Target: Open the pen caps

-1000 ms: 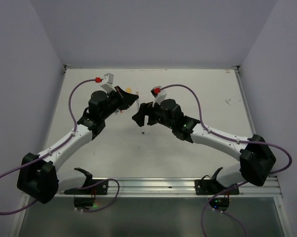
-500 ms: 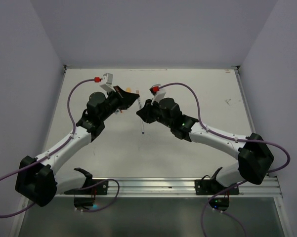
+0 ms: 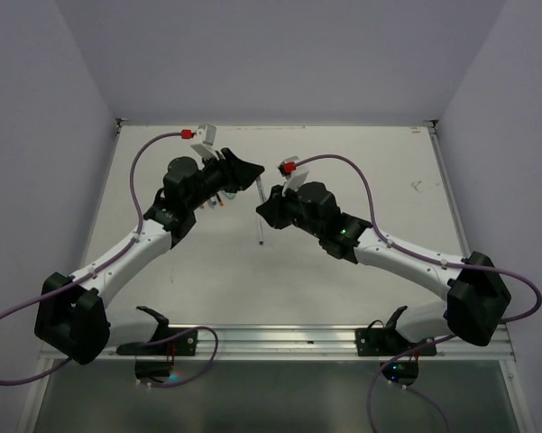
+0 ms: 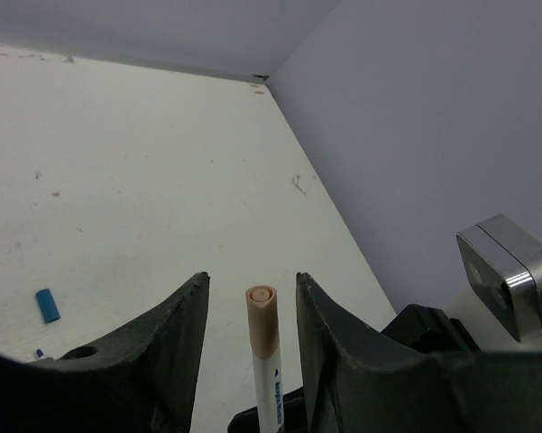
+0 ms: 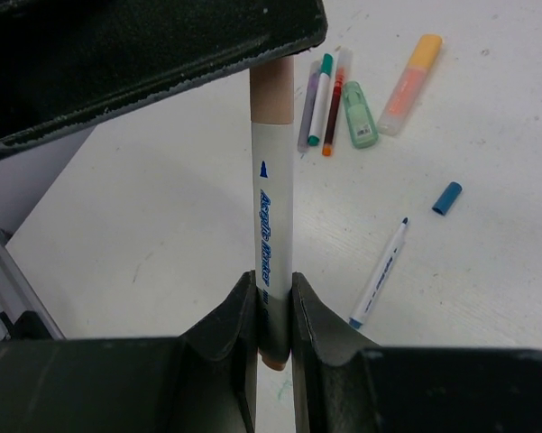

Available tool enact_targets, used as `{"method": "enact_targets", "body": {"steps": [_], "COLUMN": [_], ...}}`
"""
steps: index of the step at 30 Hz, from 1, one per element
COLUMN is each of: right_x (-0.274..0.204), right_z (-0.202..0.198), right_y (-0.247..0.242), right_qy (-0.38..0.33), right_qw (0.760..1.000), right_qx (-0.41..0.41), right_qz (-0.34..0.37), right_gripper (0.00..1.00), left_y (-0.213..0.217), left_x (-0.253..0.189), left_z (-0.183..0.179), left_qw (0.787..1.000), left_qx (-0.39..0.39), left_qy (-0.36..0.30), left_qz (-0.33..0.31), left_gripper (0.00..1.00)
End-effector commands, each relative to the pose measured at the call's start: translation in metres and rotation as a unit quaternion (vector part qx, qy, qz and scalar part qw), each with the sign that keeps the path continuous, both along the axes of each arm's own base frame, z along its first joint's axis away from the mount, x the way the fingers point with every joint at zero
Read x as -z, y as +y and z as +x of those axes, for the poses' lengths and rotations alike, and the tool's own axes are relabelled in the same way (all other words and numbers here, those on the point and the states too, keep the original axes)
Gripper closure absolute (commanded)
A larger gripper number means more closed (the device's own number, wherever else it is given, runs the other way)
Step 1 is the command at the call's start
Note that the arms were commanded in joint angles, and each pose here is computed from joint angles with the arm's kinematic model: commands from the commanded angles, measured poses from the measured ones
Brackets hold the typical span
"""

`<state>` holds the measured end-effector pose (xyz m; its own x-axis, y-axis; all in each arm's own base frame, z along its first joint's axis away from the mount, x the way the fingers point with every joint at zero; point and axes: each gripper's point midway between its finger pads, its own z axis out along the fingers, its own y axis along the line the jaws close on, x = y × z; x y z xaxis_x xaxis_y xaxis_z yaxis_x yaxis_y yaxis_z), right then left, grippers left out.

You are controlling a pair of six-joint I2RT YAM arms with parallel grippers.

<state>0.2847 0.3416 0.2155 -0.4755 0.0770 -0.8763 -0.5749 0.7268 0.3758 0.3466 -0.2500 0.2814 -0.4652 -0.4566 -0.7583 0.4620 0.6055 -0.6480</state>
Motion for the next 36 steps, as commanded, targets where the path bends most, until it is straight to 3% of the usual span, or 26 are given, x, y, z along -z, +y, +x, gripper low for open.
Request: {"method": "enact_targets", "body": {"steps": [1,16,21,23,27,36], "right_x": [-0.008,-0.005,-0.002,-0.001,0.005,0.043], "right_z": [-0.002,0.001,0.001,0.0,-0.001,-0.019], "right_y": [-0.006,-0.007,-0.008,-0.008,-0.01,-0.025], "right_qy": [-0.022,-0.028,-0.026,-0.025,-0.022,-0.001], "right_qw": [1.0,0.999,0.999,0.999,0.999,0.999], "right_qx": [-0.006,-0.005,-0.005,-0.005,-0.005,-0.019], "right_qz": [-0.009,-0.021,-0.024,-0.026,-0.029,-0.051], "right_gripper": [1.0,1.0,1.0,1.0,1.0,1.0], "left_y": [-0.011,-0.025,-0.024,-0.025,-0.023,-0.017], "left_x": [-0.016,-0.001,-0.003,-0.005,-0.008,-0.039], "left_z": [0.0,0.001,0.002,0.002,0.004,0.016], "left_qw": [0.999,0.998,0.998,0.998,0.998,1.0], "left_qx": [0.03,0.057,0.052,0.052,0.044,0.0], "left_qy": [-0.023,-0.009,-0.011,-0.013,-0.015,-0.029], "left_qz": [0.009,0.04,0.041,0.039,0.035,-0.01], "left_gripper": [0.54,0.64,0.76,0.88,1.0,1.0]}}
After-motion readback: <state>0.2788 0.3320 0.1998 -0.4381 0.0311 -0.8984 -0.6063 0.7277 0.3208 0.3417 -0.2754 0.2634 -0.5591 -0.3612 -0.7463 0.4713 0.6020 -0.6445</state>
